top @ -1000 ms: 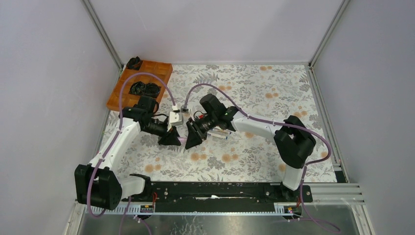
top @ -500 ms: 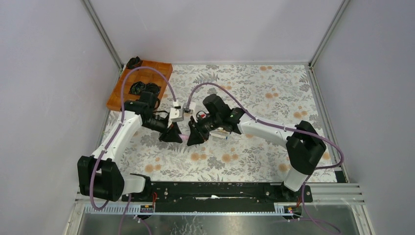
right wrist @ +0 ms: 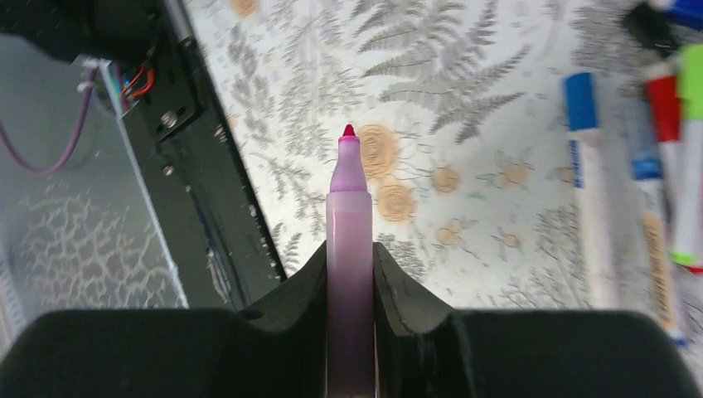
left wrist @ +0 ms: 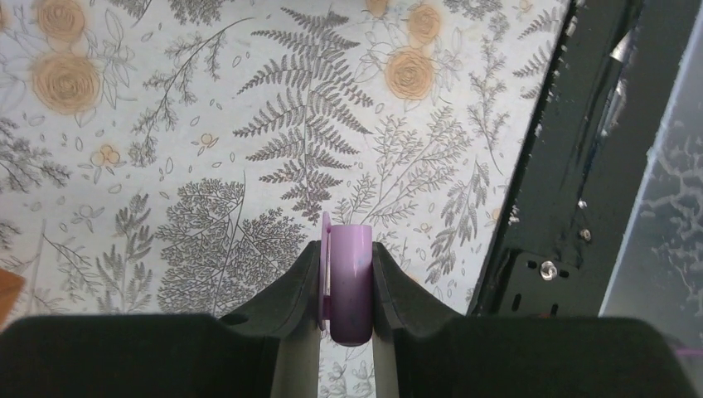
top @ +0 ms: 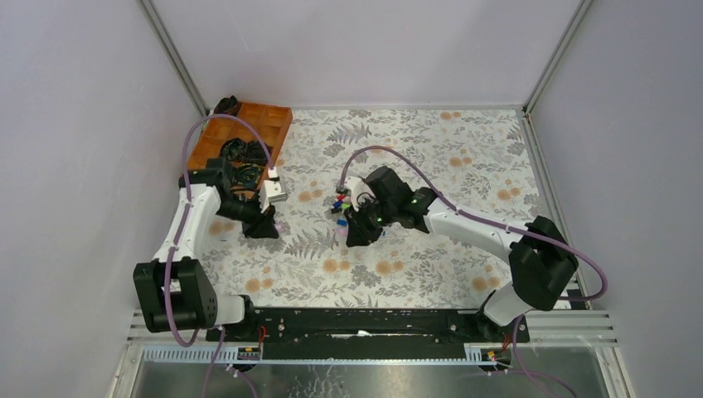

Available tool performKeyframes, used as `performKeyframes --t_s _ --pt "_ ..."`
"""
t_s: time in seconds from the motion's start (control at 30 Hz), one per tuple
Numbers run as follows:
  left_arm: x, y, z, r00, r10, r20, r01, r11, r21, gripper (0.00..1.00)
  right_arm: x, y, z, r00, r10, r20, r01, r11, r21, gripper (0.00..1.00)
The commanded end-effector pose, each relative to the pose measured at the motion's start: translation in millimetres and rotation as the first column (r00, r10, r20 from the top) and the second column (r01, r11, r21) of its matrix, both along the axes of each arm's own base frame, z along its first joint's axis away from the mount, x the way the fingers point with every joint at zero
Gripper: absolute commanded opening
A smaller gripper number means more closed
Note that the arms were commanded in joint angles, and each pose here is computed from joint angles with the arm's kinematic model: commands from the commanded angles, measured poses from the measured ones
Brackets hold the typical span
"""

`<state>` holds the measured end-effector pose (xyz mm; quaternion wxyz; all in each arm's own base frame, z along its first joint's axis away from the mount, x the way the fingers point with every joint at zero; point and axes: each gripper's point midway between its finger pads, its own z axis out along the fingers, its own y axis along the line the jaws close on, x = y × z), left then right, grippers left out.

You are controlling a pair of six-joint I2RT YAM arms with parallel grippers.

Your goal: Open the pen caps

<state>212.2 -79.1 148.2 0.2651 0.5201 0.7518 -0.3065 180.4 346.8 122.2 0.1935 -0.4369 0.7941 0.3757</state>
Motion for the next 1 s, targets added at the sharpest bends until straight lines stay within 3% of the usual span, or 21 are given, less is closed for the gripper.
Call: performKeyframes --t_s 0.0,0.1,0.23,0.33,0.5,0.67,0.8,0.87,0.97 --pt "33 -3 -19 0.986 0.151 0.075 -0.15 0.989 -0.019 0.0 48 -26 13 0.963 -0.251 0.098 0.253 0.967 -0.009 0.0" --pt "53 -2 -49 0.958 0.254 0.137 -0.265 0.962 0.068 0.0 88 -62 2 0.862 -0.477 0.172 0.491 0.869 -0.053 0.0" --pt "68 -1 -84 0.919 0.301 0.254 -0.351 0.918 0.182 0.0 128 -131 -22 0.618 -0.739 0.27 0.784 0.605 -0.138 0.0" --pt "71 1 -97 0.914 0.321 0.248 -0.373 0.905 0.205 0.0 140 -170 -34 0.471 -0.81 0.349 0.882 0.443 -0.161 0.0" --pt "77 5 -107 0.907 0.339 0.248 -0.396 0.889 0.232 0.0 157 -205 -43 0.327 -0.829 0.454 0.945 0.29 -0.15 0.0" --pt "75 7 -114 0.91 0.322 0.26 -0.388 0.883 0.263 0.0 170 -236 -61 0.229 -0.833 0.504 0.972 0.167 -0.167 0.0" --pt "72 8 -120 0.917 0.31 0.251 -0.376 0.882 0.285 0.08 173 -247 -79 0.214 -0.834 0.508 0.971 0.123 -0.207 0.0" --pt "69 6 -121 0.925 0.301 0.232 -0.361 0.888 0.284 0.21 173 -247 -86 0.224 -0.832 0.507 0.966 0.123 -0.226 0.0" --pt "64 -3 -116 0.937 0.293 0.189 -0.335 0.907 0.257 0.52 171 -248 -95 0.236 -0.83 0.506 0.96 0.117 -0.254 0.0"
